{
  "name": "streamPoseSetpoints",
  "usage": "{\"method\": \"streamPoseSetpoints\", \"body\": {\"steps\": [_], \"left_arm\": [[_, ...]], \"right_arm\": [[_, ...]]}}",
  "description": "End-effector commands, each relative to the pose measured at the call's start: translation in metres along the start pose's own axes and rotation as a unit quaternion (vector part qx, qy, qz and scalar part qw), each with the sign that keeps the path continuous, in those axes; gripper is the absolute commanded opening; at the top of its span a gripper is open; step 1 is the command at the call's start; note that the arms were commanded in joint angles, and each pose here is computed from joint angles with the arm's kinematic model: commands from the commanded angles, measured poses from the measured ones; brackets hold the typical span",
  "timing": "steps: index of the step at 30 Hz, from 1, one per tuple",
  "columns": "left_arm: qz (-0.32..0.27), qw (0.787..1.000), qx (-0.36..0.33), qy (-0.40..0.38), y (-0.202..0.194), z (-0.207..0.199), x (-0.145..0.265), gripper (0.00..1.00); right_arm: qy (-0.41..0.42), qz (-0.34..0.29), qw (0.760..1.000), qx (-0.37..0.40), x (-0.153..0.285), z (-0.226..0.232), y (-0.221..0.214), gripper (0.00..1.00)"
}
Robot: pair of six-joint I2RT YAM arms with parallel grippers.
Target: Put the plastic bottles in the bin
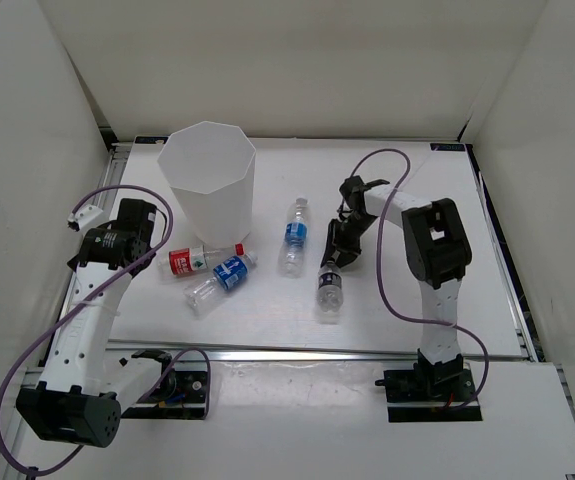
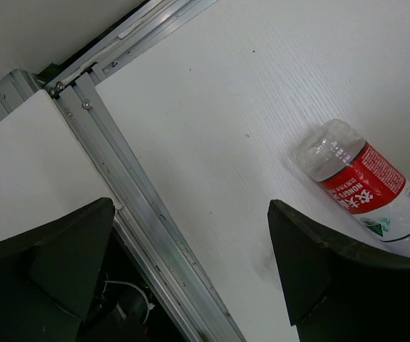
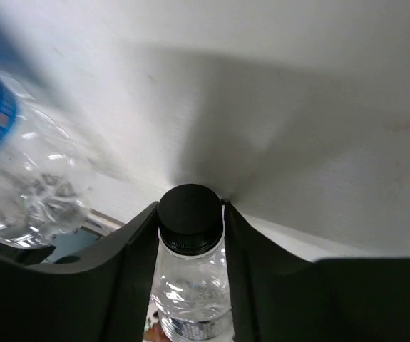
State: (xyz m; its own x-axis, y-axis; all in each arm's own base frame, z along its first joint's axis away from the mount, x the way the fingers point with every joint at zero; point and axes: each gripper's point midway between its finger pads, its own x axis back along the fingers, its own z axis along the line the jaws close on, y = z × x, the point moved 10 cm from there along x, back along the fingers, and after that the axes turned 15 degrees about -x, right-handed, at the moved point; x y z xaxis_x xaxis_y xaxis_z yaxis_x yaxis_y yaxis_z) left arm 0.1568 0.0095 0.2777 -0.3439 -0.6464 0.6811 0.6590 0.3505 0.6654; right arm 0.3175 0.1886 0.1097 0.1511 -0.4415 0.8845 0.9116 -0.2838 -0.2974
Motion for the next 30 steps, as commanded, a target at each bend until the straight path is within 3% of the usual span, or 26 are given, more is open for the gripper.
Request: {"method": "streamPoseSetpoints", "body": {"steps": [1,5,12,14,18,19,21,23,24,26,27,30], "left_arm": [[0.018,0.999,-0.019,0.024,-0.008,0.01,0.001,1.0],[0.019,0.999,-0.023,0.016,-0.011,0.01,0.002,1.0],[0.008,1.0,-0.02,0.003,-0.012,0.01,0.007,1.0],[0.004,1.0,-0.016,-0.002,-0.013,0.01,0.009,1.0],[0.003,1.0,-0.01,-0.003,-0.017,0.012,0.009,1.0],[0.003,1.0,-0.01,-0.003,-0.017,0.012,0.009,1.0],[0.009,1.0,-0.009,-0.004,-0.02,0.011,0.007,1.0],[0.005,1.0,-0.009,-0.009,-0.02,0.012,0.009,1.0],[0.005,1.0,-0.009,-0.009,-0.02,0.012,0.009,1.0],[0.009,1.0,-0.014,-0.013,-0.021,0.011,0.009,1.0],[0.009,1.0,-0.014,-0.013,-0.021,0.011,0.009,1.0],[0.012,0.999,-0.031,-0.028,-0.021,0.008,0.012,1.0]], "right_arm": [[-0.036,-0.026,0.999,0.005,-0.003,-0.015,-0.006,0.41],[-0.049,-0.037,0.998,-0.001,0.002,-0.023,-0.015,0.21],[-0.068,-0.112,0.991,0.02,0.053,-0.009,-0.03,0.0],[-0.06,-0.139,0.988,0.028,0.082,0.001,-0.039,0.0],[0.018,-0.203,0.977,0.066,0.159,0.049,-0.05,0.0],[0.082,-0.252,0.96,0.091,0.206,0.078,-0.058,0.0],[0.135,-0.252,0.953,0.101,0.235,0.102,-0.064,0.0],[0.228,-0.272,0.929,0.108,0.275,0.122,-0.081,0.0],[0.288,-0.289,0.904,0.129,0.291,0.132,-0.089,0.0],[0.34,-0.248,0.898,0.131,0.286,0.129,-0.096,0.0],[0.386,-0.253,0.876,0.14,0.295,0.14,-0.097,0.0],[0.419,-0.223,0.863,0.172,0.296,0.166,-0.099,0.0]]}}
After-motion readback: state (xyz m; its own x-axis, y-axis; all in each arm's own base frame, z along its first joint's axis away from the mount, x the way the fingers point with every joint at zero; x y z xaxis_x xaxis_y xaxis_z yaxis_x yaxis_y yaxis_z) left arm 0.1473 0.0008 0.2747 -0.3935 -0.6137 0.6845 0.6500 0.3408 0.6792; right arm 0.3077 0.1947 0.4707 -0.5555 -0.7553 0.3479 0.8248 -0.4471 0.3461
